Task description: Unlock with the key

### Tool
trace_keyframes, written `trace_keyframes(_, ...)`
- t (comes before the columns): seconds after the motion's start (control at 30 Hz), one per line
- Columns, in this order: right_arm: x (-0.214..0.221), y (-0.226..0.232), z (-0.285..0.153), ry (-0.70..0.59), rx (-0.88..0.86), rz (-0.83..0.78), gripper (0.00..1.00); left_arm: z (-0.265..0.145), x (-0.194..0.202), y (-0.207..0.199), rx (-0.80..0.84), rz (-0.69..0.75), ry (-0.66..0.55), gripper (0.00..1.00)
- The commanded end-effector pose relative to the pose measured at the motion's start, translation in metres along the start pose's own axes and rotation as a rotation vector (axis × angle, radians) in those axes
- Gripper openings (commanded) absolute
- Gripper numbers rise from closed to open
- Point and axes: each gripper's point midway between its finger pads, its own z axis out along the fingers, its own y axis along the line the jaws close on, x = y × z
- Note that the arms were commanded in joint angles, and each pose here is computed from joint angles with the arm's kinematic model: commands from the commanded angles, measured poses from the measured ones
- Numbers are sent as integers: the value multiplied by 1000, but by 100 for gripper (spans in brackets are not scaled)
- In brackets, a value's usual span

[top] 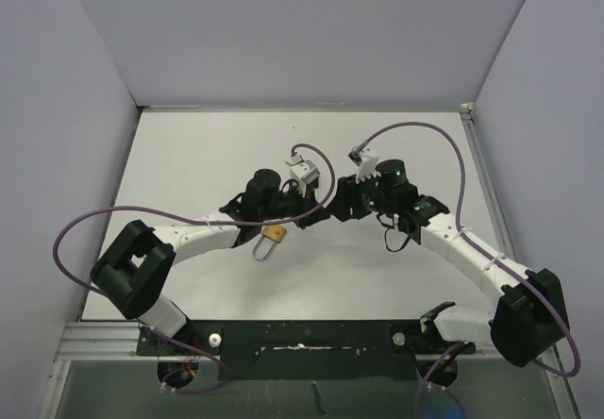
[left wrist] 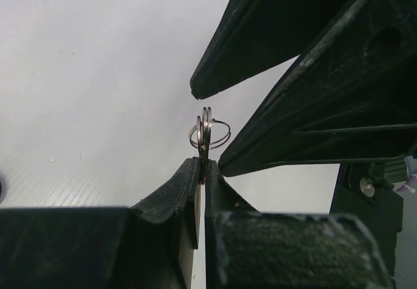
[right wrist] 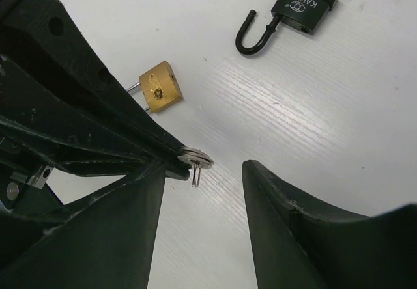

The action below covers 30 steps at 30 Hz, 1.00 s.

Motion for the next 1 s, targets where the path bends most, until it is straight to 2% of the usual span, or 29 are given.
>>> trace_keyframes(0.0,-34,10,-1,-94,-36,-20,51,-2,-24,-17,62,62,-77,0)
trace_keyframes(0.57,-35,8,0,-102,-28,-11,29,-1,-22,-21,69,64,-75,0)
trace_keyframes(0.87,-35,4,-3,-107,2,-5,25,0,-21,-18,54,58,-70,0)
trace_keyframes(0.97,-35,3,-4,-110,11,-2,25,0,-20,-15,42,52,-69,14)
